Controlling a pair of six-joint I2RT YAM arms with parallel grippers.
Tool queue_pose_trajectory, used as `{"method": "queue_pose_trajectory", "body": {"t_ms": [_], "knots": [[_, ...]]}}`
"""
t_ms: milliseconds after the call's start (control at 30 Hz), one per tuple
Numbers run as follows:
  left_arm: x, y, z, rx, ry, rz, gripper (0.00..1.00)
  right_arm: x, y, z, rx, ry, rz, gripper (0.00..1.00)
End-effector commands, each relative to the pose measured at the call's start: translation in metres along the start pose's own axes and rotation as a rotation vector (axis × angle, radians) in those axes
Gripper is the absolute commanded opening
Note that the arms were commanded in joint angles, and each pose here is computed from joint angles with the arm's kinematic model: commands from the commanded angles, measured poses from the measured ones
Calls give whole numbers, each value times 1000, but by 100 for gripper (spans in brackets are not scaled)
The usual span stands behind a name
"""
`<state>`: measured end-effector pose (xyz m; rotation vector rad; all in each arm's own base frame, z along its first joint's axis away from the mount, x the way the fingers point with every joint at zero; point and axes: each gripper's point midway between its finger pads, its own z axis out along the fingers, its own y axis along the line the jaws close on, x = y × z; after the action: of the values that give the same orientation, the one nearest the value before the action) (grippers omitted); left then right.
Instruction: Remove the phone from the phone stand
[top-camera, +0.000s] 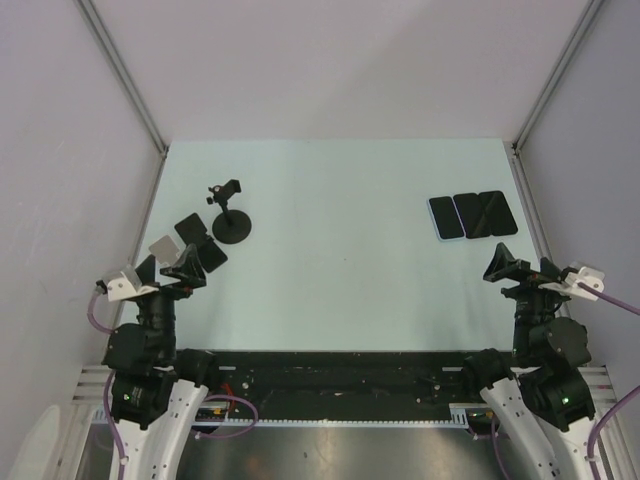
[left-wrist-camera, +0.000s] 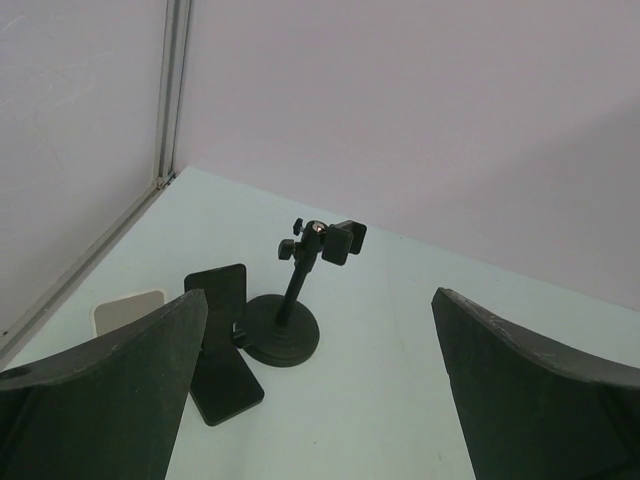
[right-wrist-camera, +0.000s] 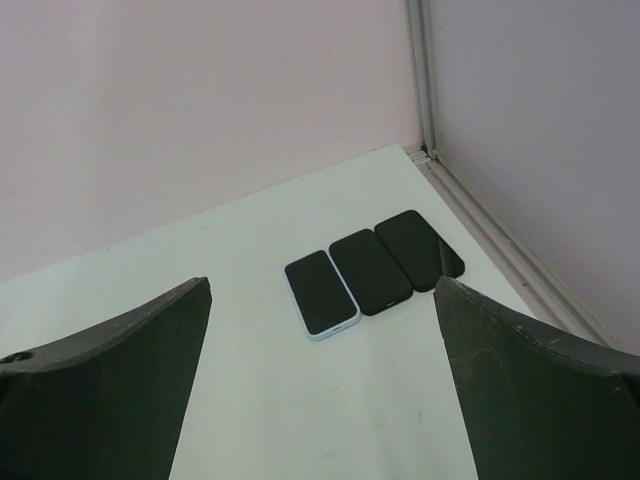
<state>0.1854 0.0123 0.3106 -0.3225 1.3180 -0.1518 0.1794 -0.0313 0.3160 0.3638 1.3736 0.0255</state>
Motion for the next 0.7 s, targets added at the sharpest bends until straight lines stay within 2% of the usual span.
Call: {"method": "queue_pose_trajectory", "body": {"t_ms": [0, 667], "knots": [[-24, 3, -21, 33, -127, -1, 100, -12, 0, 5, 10, -67, 6, 100], [-22, 2, -20, 36, -129, -7, 100, -11, 0, 5, 0, -86, 2, 100]]}}
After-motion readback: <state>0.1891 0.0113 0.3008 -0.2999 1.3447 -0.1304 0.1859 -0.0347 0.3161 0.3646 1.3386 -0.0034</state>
